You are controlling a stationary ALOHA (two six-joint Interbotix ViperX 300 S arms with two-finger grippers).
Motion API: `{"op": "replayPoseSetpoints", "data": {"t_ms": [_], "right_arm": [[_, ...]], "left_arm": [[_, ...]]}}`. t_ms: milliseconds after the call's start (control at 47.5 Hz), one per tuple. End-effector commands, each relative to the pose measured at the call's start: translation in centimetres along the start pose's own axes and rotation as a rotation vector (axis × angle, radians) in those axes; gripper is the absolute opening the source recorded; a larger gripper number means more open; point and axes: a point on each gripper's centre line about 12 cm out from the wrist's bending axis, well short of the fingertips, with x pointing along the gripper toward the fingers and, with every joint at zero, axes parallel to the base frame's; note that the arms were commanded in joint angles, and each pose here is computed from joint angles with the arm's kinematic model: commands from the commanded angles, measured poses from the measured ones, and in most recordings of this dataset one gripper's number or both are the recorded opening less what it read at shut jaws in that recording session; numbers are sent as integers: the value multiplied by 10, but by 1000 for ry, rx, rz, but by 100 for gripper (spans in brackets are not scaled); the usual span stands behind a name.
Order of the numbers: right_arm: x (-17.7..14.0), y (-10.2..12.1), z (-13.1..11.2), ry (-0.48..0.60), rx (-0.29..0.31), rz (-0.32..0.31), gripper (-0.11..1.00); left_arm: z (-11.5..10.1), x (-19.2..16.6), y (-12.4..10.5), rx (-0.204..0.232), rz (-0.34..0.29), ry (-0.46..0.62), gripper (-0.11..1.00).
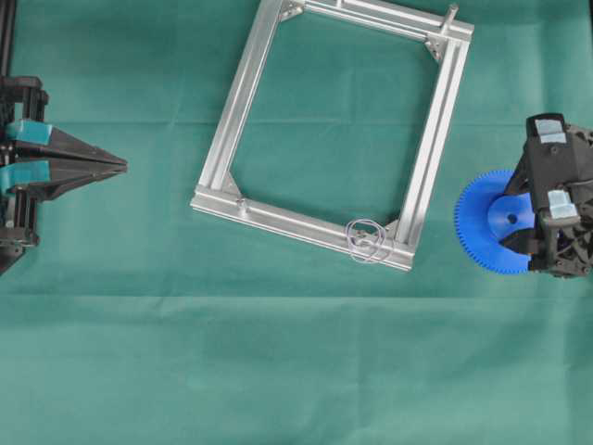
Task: Find the location of the shaft and insert the gear.
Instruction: 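Close the right gripper on the gear hub and lift it, then carry the gear left toward the frame's corner shaft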
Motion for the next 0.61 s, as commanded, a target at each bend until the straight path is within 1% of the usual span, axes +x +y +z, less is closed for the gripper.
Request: {"op": "replayPoseSetpoints", "data": {"t_ms": [0, 84, 126, 232, 589], "right_arm": [[-7, 5, 12, -46, 11, 18, 69], [-3, 8, 19, -48, 40, 21, 69], [0, 9, 22, -41, 45, 18, 69], [5, 13, 30, -26, 44, 9, 69], [21, 32, 74, -12, 37, -3, 69]], "left_arm": [[5, 2, 1, 0, 4, -11, 2], [5, 2, 1, -2, 4, -9, 2], [5, 2, 1, 0, 4, -9, 2], [4, 2, 1, -2, 3, -6, 2], [4, 3, 1, -2, 3, -5, 2]]}}
